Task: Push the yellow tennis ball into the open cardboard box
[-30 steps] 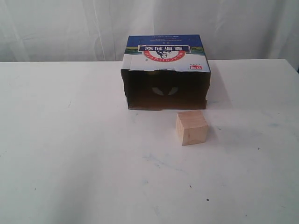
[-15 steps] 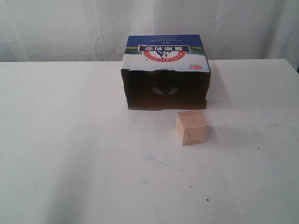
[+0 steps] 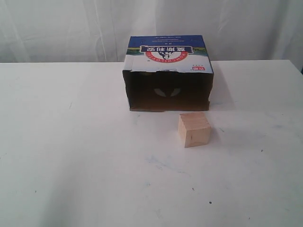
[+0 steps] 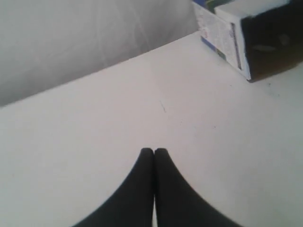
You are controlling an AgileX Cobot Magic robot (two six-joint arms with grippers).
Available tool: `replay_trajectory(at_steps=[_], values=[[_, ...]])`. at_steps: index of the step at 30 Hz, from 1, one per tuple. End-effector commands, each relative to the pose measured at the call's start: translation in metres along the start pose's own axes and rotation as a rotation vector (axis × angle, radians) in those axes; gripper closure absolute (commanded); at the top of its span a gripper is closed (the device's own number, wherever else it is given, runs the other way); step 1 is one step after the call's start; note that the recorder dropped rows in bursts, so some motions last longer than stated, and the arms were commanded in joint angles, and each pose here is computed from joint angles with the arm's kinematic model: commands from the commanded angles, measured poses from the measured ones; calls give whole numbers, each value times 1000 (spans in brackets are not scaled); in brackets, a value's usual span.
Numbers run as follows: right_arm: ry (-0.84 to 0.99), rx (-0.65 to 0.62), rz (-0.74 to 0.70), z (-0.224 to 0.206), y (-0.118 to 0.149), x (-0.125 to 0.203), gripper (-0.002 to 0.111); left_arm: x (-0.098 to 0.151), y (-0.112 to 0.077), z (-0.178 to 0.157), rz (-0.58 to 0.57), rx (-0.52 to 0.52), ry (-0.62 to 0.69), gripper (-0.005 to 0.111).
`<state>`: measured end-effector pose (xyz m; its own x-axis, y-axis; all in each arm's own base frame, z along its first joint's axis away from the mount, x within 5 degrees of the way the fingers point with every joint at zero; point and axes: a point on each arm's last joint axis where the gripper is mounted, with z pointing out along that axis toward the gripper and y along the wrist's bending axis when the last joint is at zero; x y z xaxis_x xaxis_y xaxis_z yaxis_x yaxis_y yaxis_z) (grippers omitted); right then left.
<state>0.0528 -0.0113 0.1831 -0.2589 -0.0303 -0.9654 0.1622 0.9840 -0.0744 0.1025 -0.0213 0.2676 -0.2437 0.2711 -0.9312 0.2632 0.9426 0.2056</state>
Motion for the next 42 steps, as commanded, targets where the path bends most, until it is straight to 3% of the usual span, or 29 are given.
replay_trajectory(at_steps=[1, 7, 8, 10, 26, 42], values=[[-7, 3, 3, 0, 0, 0, 108, 42, -3, -3, -187, -57, 88, 107], [-7, 3, 3, 0, 0, 0, 108, 111, -19, 0, -290, -58, 211, 107], [-7, 3, 3, 0, 0, 0, 108, 109, -17, -1, -293, -69, 182, 107], [-7, 3, 3, 0, 0, 0, 108, 119, -20, -5, -300, -69, 287, 107], [-7, 3, 3, 0, 0, 0, 108, 112, -14, -21, -218, -178, 80, 107], [-7, 3, 3, 0, 0, 0, 108, 112, -14, -21, -214, -176, 81, 107]])
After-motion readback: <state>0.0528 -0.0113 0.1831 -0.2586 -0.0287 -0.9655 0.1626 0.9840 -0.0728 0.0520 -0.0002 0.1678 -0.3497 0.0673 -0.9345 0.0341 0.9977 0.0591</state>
